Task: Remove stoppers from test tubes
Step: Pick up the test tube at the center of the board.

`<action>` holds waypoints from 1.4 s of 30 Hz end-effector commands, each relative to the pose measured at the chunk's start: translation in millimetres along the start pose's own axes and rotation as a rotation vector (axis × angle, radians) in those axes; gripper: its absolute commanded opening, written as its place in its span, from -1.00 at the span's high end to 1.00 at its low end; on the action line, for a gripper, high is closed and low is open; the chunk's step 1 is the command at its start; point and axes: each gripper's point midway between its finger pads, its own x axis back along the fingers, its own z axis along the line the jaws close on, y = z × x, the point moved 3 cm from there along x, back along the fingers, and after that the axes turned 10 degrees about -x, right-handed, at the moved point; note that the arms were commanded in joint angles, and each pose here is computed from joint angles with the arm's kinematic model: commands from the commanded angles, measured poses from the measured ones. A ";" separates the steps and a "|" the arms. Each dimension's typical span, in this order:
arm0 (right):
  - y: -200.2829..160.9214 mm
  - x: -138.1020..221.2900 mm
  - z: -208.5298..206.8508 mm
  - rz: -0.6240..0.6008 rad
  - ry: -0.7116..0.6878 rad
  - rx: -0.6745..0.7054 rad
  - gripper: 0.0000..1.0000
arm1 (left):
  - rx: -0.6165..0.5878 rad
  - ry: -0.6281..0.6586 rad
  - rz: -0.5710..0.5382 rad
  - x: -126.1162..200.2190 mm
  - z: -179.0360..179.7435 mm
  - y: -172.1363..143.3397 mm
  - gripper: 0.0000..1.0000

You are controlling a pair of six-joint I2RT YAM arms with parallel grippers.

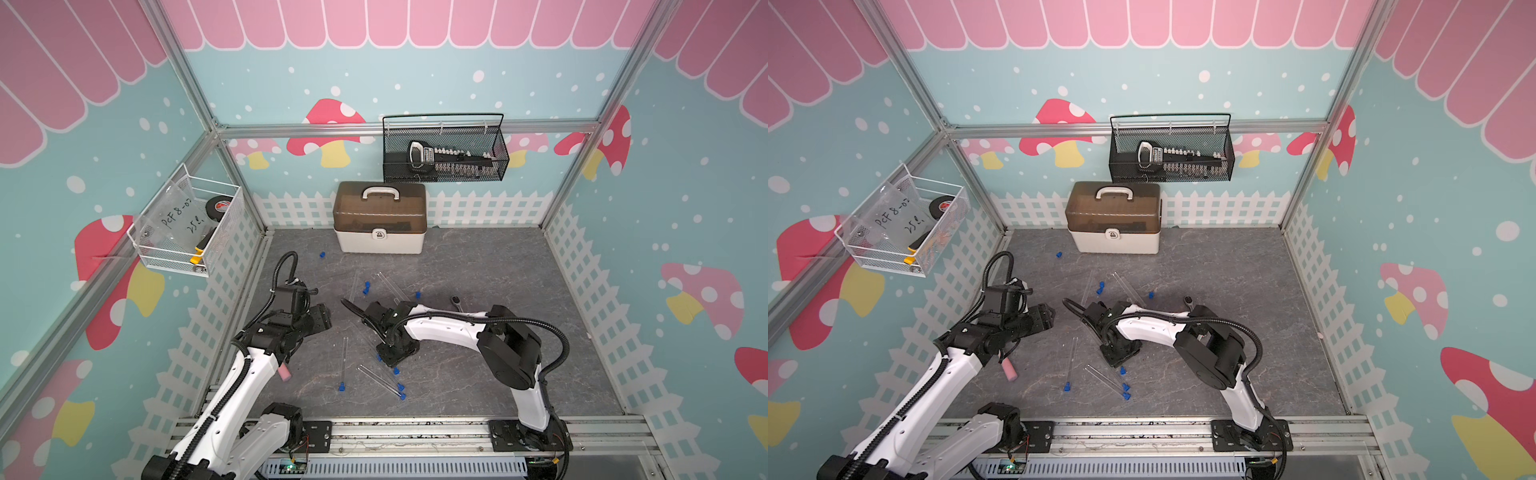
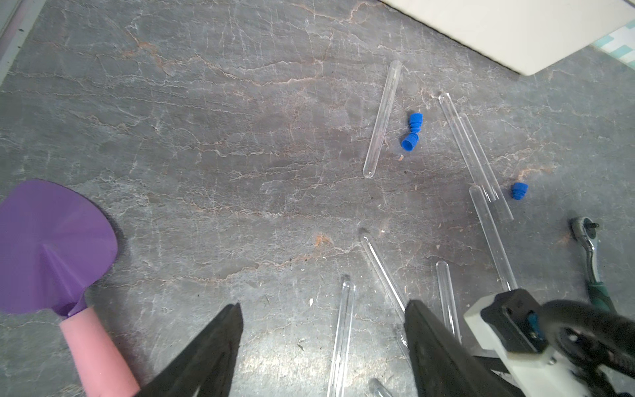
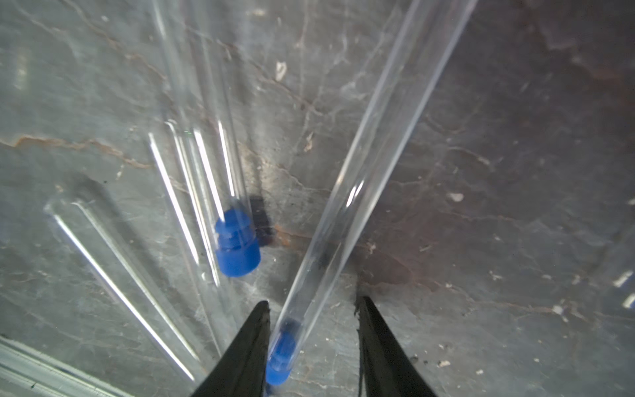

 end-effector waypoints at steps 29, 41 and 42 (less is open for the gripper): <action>12.7 104.0 -22.6 -0.185 0.304 -0.030 0.81 | -0.035 -0.441 -0.049 41.5 -73.9 16.3 -0.98; -21.8 194.6 -27.8 -0.123 0.351 0.182 0.81 | -0.053 -0.889 0.164 92.2 -157.8 36.7 -0.97; -22.9 198.1 -28.0 -0.128 0.352 0.183 0.81 | -0.054 -0.879 0.172 91.0 -156.9 35.7 -0.96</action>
